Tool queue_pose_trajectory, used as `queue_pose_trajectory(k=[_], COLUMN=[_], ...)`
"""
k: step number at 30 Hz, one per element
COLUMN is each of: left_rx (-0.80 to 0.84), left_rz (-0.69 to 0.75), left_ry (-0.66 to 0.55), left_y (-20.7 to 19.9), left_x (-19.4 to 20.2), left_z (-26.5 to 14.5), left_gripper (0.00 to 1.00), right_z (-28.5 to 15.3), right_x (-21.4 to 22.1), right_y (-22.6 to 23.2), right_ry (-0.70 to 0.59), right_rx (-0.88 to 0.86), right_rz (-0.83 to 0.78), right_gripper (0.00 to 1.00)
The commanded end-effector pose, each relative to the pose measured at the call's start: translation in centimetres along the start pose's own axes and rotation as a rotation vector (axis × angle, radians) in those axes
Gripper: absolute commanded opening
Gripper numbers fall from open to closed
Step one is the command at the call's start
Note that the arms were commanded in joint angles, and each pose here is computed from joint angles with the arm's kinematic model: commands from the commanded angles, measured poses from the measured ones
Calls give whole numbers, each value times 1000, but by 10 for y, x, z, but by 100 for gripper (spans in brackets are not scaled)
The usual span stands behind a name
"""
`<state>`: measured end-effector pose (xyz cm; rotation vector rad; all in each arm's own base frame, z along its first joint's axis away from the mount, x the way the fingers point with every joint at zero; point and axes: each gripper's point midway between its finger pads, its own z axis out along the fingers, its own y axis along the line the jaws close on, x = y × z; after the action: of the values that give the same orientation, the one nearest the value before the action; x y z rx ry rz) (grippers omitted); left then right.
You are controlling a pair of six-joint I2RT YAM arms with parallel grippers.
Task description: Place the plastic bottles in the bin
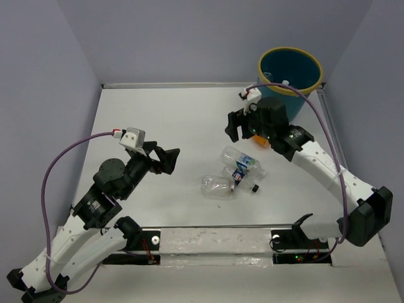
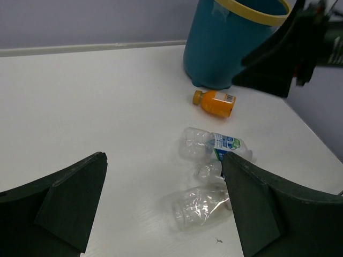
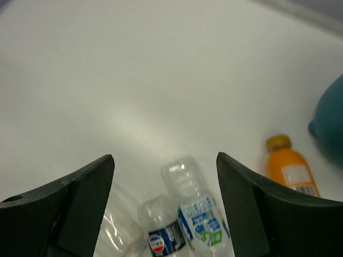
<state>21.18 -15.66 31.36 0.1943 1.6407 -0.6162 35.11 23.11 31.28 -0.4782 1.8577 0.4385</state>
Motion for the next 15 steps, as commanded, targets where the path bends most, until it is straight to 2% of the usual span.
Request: queue_pose_trajectory(k=[1, 4, 8, 15], left_rx=[45, 51, 41, 33], left_rz=[1, 3, 5, 10], left_ry=[-22, -17, -11, 4], left_y=[-9, -10, -9, -7], left_x=[-6, -5, -3, 1], left_z=[2, 3, 4, 6], left_gripper=[99, 99, 99, 99], right_z=[2, 0, 11, 39], right_x=[111, 145, 175, 183], right_y=[-10, 4, -1, -6], right_ry=[297, 424, 539, 596], right_rx=[14, -77, -56, -71], right_rz=[48, 54, 11, -57], right_gripper=[85, 91, 94, 96])
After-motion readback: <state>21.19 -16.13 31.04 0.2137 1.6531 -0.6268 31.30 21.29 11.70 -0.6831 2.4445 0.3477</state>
